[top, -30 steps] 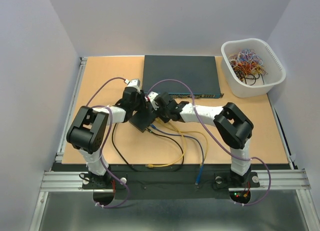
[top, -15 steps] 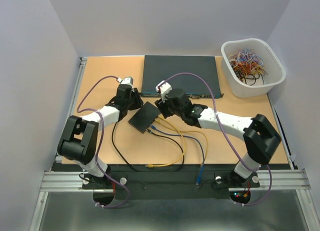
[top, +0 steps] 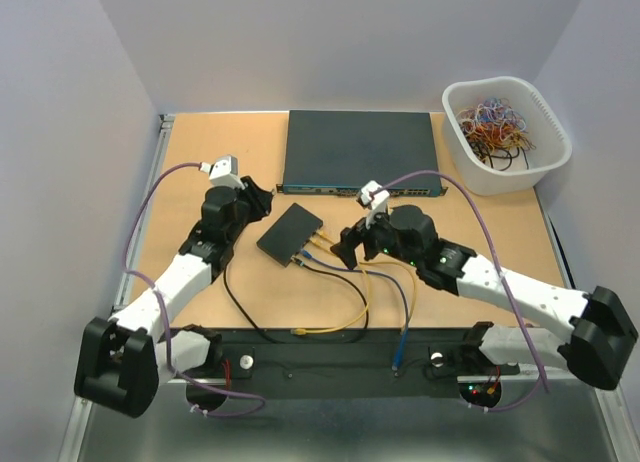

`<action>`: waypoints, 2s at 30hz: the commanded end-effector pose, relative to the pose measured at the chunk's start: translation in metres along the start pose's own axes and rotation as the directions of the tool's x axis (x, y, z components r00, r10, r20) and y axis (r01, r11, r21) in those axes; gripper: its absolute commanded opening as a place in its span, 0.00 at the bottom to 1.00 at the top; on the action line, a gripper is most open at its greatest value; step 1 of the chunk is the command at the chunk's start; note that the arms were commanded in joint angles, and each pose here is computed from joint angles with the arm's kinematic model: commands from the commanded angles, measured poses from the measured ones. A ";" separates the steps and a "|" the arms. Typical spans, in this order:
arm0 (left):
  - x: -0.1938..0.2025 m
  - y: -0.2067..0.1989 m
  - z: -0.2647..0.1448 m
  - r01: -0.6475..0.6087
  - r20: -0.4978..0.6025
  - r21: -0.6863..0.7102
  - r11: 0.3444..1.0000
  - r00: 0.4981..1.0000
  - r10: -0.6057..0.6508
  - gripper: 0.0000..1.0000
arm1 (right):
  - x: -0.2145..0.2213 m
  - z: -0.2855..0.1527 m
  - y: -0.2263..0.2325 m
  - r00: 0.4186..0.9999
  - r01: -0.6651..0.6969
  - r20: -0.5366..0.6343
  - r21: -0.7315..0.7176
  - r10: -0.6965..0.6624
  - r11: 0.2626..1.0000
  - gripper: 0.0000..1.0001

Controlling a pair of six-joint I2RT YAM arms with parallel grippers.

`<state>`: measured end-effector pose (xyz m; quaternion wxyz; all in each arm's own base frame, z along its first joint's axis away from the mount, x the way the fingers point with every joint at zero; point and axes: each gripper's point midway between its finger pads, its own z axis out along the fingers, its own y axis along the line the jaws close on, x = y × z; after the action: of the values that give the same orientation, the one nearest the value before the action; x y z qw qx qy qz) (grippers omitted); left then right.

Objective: Insert the plug into the switch port

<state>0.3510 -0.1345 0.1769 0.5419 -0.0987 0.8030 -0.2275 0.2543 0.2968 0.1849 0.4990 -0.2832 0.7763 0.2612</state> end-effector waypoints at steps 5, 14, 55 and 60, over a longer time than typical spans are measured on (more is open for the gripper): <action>-0.060 0.025 -0.044 0.041 0.347 -0.097 0.994 0.938 -0.004 0.48 | -0.019 -0.034 0.051 0.982 -0.104 0.126 -0.266 0.142 0.958 1.00; -0.086 0.091 -0.123 0.215 0.774 -0.178 0.960 0.634 0.002 0.55 | -0.016 -0.050 0.037 0.964 -0.163 0.177 -0.205 0.200 0.965 1.00; -0.085 0.145 -0.043 -0.096 0.537 -0.501 0.860 0.745 0.396 0.74 | 0.073 -0.119 -0.308 0.936 -0.316 0.351 0.863 -0.018 0.393 1.00; -0.080 0.137 -0.039 -0.182 0.576 -0.473 0.862 0.677 0.458 0.72 | 0.074 -0.122 -0.313 0.892 -0.374 0.446 0.822 -0.075 0.430 1.00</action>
<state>0.3573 0.0298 0.1447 0.7187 -0.1486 0.6740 0.0846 0.3560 -0.0153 0.0821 0.6205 0.1399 0.7623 -0.1198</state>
